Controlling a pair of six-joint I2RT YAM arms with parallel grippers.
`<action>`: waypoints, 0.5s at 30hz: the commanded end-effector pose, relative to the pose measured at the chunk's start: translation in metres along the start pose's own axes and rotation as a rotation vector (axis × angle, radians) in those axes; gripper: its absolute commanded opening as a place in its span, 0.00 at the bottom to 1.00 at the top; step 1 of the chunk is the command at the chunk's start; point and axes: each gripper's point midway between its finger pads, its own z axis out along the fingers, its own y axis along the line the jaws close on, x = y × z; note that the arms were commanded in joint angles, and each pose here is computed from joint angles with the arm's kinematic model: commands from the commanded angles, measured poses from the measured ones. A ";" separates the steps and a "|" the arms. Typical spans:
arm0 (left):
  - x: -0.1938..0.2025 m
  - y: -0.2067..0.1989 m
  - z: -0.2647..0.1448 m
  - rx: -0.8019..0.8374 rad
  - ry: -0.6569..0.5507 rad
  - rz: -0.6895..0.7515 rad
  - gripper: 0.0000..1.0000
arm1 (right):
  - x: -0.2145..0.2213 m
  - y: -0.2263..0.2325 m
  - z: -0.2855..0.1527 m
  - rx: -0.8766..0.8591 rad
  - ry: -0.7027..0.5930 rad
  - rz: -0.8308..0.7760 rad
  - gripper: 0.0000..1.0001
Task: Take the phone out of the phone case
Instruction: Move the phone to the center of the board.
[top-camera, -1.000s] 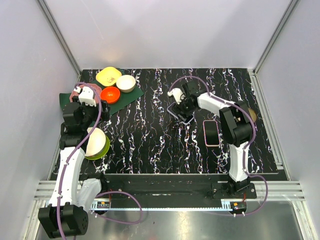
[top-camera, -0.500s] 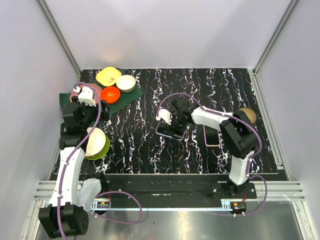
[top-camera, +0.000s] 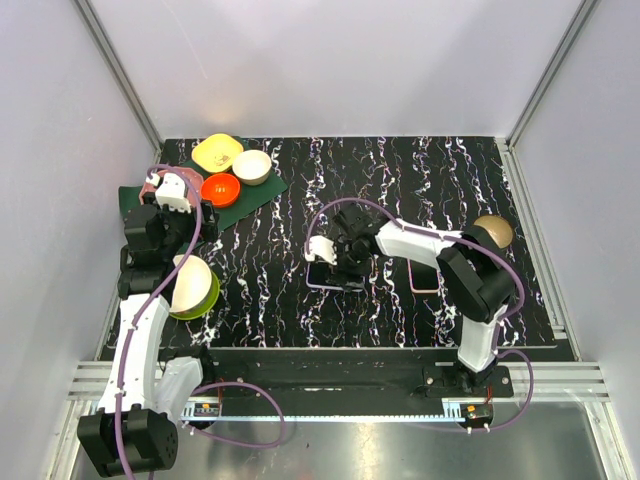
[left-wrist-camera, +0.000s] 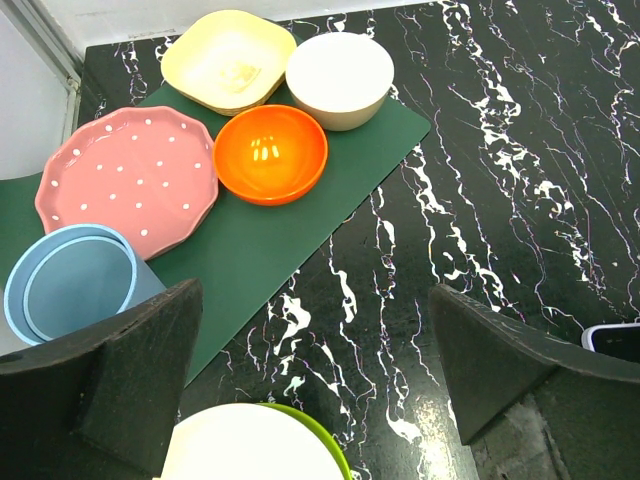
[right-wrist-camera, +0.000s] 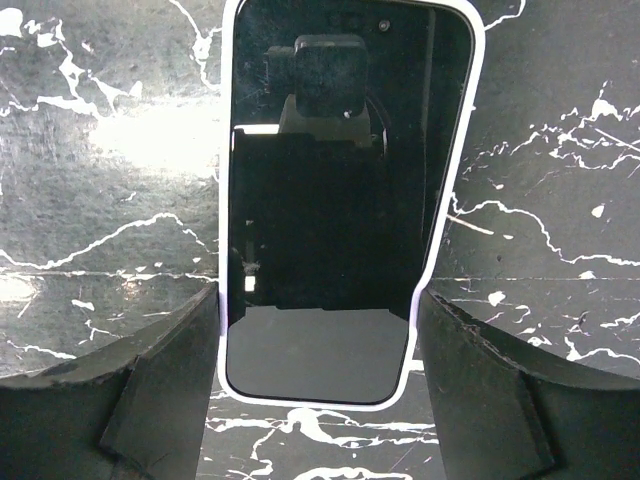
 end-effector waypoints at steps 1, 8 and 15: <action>-0.015 -0.001 0.000 0.012 -0.059 0.001 0.99 | -0.014 -0.003 0.000 -0.012 0.011 0.053 0.81; -0.014 0.000 0.001 0.012 -0.057 0.001 0.99 | -0.033 -0.007 -0.009 0.005 -0.031 0.094 0.95; -0.015 0.000 0.000 0.009 -0.059 0.000 0.99 | -0.039 -0.013 -0.005 0.076 -0.012 0.086 1.00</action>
